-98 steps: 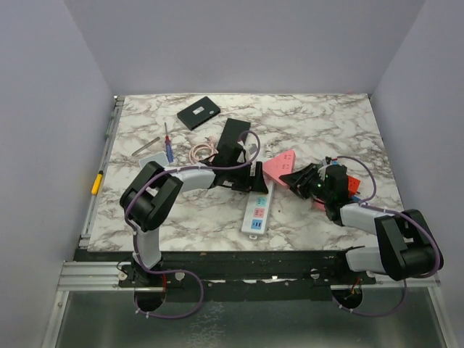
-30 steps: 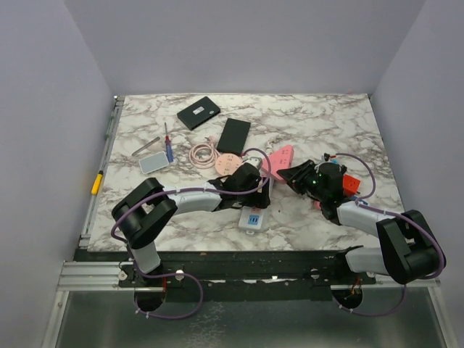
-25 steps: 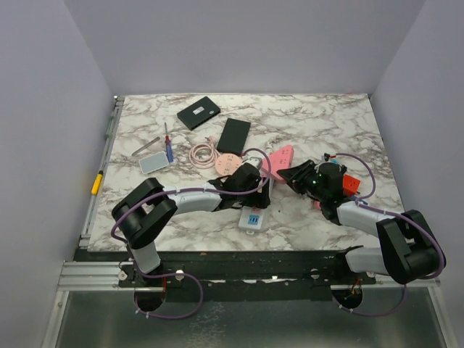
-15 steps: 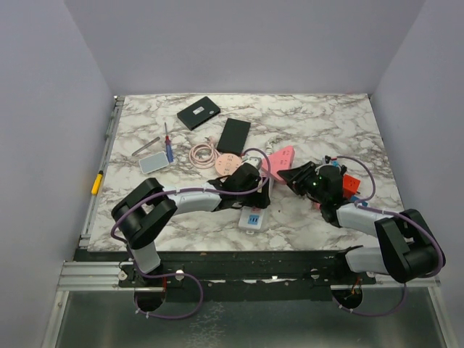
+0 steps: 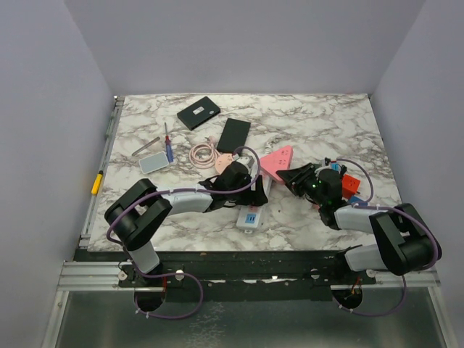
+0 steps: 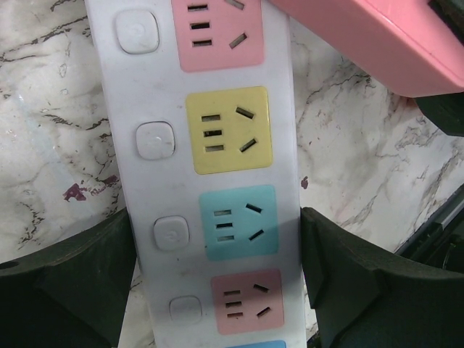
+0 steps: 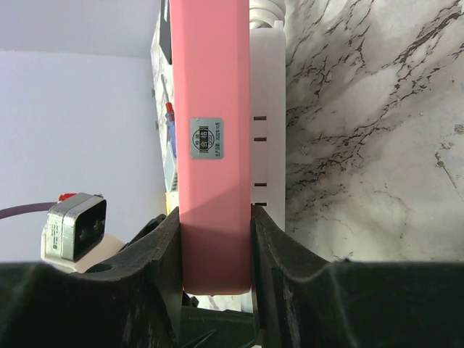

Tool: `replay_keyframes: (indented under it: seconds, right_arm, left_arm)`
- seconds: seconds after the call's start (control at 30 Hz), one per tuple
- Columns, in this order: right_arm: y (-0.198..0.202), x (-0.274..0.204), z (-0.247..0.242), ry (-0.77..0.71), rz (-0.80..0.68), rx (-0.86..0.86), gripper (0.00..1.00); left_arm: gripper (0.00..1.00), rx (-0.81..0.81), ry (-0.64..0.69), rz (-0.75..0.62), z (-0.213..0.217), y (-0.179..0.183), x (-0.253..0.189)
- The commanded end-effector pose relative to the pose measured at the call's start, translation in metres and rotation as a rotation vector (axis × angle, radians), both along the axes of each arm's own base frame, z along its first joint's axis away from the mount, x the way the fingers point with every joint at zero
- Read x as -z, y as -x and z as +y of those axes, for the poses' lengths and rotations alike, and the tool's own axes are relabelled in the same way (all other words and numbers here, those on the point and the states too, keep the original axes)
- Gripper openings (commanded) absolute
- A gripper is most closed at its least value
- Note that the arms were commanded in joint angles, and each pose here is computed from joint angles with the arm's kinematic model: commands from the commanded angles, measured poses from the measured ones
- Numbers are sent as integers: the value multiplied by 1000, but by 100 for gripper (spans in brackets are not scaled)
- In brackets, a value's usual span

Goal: Pull the plug off the socket
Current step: Remove the socket from the socket.

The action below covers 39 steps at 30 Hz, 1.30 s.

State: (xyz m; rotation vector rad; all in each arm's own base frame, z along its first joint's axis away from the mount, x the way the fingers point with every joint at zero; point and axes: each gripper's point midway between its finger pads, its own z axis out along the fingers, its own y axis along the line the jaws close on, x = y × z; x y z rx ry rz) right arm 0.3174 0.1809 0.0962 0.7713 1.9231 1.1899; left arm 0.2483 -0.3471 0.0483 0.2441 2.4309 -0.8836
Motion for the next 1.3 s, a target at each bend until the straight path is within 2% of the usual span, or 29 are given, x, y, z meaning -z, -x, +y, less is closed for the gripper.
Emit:
replay_keyframes:
  seconds: [0.0,0.3,0.6,0.87,1.13,1.27]
  right_arm:
    - [1,15,-9,47,54,42,0]
    - [-9,-11,4,56,-23,15,0]
    - [-14,-31,7,19,-46,30,0]
    - [-21,-53,7,49,-81,48,0]
    - [-20,-47,5,59,-70,56,0]
    - [-18,-37,2,87,-56,68,0]
  left_arm:
    - [0,4,20,89,3,14,7]
    - [0,103,-32,83,6,23,24]
    - [0,116,-56,95,11,27,34]
    - [0,118,-76,112,15,29,44]
    - [0,110,-68,123,16,29,44]
    - [0,107,-23,139,14,28,40]
